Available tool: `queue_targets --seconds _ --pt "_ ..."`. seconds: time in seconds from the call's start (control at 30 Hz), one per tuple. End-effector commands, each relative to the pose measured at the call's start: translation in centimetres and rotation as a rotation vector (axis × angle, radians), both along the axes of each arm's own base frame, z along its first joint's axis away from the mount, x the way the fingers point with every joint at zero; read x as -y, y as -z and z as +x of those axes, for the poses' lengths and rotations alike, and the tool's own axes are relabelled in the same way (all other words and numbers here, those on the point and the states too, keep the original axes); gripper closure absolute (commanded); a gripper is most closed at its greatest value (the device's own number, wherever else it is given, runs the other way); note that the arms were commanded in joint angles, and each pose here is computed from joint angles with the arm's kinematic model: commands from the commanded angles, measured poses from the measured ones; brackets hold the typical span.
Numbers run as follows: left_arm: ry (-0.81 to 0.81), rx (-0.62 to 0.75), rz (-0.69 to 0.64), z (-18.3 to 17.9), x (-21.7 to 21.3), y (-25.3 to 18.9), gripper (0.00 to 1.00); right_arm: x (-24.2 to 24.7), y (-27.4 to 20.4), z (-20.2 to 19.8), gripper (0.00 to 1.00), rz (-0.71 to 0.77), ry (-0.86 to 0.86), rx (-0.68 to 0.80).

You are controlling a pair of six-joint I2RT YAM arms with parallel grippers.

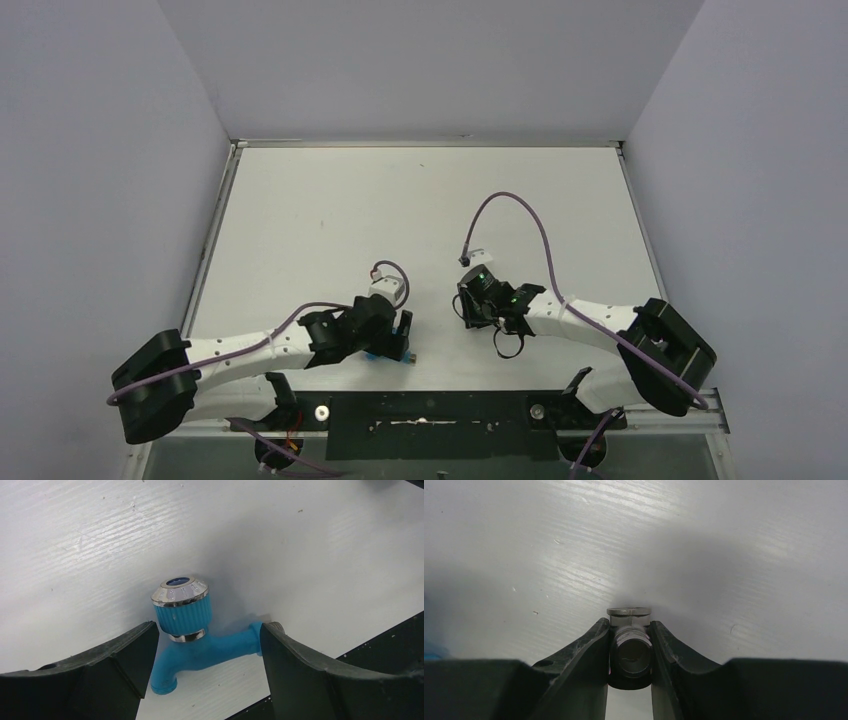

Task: Install the water faucets
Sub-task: Pick up the water faucet from the center of the board.

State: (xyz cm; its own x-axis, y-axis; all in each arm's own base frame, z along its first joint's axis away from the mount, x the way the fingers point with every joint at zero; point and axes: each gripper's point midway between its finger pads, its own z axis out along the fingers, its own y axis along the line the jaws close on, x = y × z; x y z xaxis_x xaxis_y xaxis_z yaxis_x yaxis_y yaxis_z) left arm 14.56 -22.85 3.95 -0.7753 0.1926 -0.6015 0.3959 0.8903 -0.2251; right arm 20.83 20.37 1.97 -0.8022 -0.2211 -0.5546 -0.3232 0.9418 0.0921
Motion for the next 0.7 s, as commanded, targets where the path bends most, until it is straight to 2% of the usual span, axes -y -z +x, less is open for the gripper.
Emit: queue_targets --seconds 0.0,0.13,0.23,0.37,0.43,0.67 --pt "-0.004 0.050 -0.038 1.4 1.2 -0.8 0.26 -0.7 -1.6 1.1 0.73 0.063 0.038 0.055" --pt "-0.016 0.058 0.005 2.0 0.6 -0.2 0.28 -0.6 -1.2 0.6 0.73 0.050 0.022 0.028" --pt "-0.012 0.052 0.025 2.0 0.5 0.3 0.36 -0.4 -1.0 0.2 0.71 0.009 0.012 -0.017" --pt "-0.007 0.050 0.016 1.9 0.6 0.4 0.55 0.2 -0.4 -0.1 0.66 -0.045 0.025 -0.058" --pt "-0.003 0.052 0.009 1.9 0.6 0.4 0.68 0.3 -0.2 -0.1 0.63 -0.053 0.034 -0.064" --pt "0.009 0.067 -0.009 2.1 0.8 -0.3 1.00 0.6 -0.5 0.3 0.52 -0.070 0.065 -0.039"
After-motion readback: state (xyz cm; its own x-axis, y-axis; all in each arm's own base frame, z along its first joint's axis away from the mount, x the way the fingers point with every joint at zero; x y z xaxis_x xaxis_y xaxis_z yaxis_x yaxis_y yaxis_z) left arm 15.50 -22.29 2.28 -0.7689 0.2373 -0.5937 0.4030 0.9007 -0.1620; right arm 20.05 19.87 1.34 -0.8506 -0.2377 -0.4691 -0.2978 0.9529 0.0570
